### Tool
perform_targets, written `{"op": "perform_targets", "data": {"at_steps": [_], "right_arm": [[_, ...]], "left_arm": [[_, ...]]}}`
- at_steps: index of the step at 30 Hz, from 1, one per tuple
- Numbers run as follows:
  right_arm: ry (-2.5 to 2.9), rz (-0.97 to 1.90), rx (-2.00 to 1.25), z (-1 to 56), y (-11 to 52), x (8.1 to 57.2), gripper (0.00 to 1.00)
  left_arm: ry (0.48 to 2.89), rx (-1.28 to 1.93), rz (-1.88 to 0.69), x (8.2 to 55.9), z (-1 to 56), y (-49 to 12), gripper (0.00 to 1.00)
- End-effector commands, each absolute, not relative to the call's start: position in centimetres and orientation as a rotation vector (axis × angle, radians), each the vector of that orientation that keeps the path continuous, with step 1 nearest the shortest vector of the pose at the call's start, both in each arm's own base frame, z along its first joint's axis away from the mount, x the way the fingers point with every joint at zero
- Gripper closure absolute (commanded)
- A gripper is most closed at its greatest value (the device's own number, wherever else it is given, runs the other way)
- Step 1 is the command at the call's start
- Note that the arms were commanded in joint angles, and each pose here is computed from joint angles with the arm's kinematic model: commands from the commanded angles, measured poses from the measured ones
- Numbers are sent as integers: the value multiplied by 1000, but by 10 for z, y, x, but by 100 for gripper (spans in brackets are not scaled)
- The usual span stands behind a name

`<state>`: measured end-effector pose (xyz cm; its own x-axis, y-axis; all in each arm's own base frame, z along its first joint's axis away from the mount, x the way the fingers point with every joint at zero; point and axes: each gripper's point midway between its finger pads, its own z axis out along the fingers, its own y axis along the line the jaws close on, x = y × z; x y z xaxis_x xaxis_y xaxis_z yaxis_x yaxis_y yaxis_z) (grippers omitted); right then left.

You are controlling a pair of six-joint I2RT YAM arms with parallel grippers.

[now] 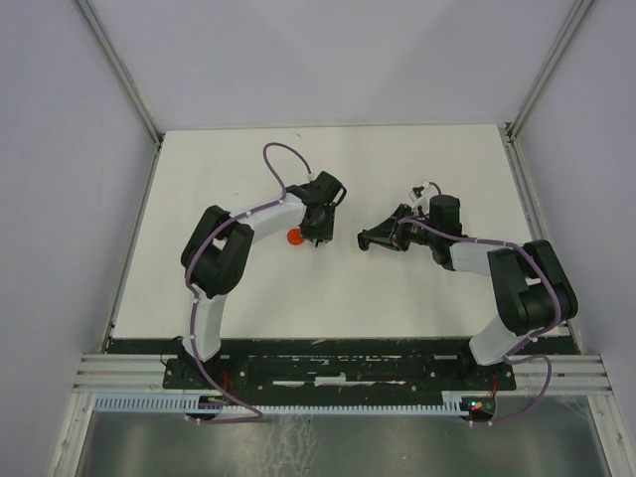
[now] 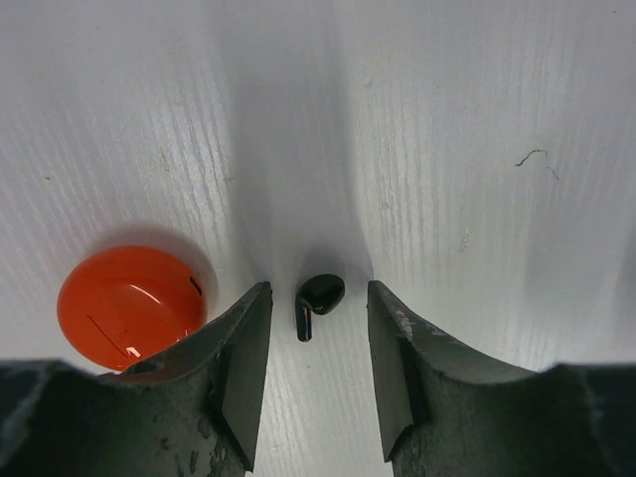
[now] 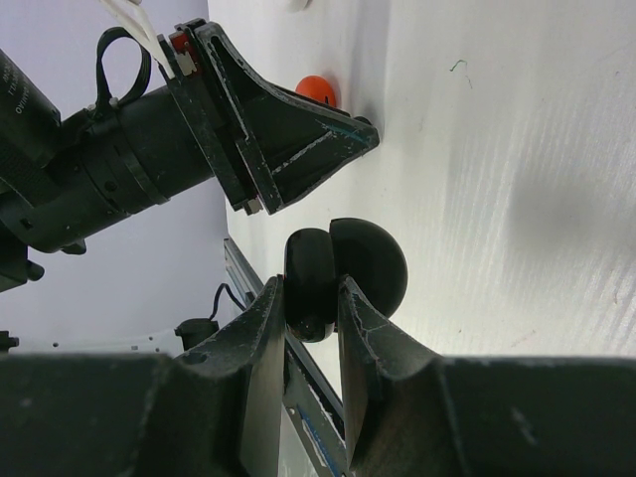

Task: Insert the wireless bluetooth earbuds into the charging case
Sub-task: Pick up the earbud from the center of the board.

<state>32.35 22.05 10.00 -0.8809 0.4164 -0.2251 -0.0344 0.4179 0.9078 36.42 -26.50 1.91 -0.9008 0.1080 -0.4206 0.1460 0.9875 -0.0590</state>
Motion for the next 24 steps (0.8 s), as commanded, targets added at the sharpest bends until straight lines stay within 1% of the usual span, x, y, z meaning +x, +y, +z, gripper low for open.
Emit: {"op": "perform_targets", "data": {"at_steps": [1,9,24], "right_arm": [[2188,1480,250,115,223,331,92],[2183,1484,242,117,224,332,92],[2182,1488,243,118,225,334,92]], "left_arm": [[2702,227,-87,371,18,-263,51],[2716,239,-59,370,15,-261,53],[2718,251,-40,370,14,-260,63]]}}
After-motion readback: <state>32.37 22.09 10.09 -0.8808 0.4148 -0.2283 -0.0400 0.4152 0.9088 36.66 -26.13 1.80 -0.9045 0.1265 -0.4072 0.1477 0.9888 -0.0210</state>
